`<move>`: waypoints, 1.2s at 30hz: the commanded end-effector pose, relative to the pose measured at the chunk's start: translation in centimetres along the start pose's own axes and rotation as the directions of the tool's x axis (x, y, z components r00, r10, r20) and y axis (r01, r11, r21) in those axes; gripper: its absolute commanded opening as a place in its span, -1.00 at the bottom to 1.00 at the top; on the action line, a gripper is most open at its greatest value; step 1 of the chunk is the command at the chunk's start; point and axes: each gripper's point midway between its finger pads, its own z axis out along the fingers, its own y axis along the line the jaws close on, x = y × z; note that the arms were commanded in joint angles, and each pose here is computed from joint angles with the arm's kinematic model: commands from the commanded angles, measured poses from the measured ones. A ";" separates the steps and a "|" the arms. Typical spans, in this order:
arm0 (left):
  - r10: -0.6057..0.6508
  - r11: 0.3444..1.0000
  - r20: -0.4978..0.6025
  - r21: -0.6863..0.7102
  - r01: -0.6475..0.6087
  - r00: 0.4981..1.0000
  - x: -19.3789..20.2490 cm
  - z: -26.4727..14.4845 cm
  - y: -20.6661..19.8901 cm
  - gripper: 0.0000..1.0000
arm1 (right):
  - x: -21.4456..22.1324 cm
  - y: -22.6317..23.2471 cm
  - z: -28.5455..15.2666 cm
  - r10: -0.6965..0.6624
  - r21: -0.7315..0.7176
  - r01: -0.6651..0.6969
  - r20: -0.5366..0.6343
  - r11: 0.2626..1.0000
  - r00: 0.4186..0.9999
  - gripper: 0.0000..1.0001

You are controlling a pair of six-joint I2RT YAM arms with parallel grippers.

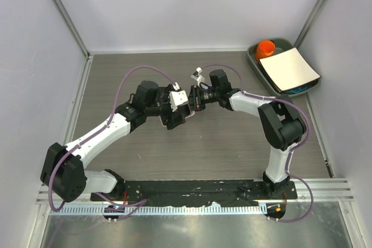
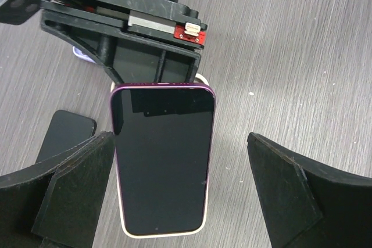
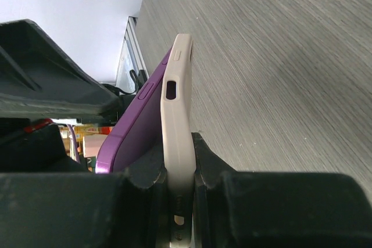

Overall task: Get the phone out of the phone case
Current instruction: Remove the phone case from the phone.

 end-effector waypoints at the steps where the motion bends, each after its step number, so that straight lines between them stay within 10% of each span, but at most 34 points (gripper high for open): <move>1: 0.075 0.997 -0.001 -0.028 -0.075 0.997 0.0 0.6 0.4 1.00 | -1.8 4.0 -0.4 -0.123 -0.091 0.125 0.024 0.988 0.992 -0.99; 36: 0.112 0.986 0.022 -0.123 -0.109 0.993 0.0 1.4 1.6 0.84 | -1.7 5.1 -0.5 -0.144 -0.115 0.145 0.017 0.983 0.989 -0.99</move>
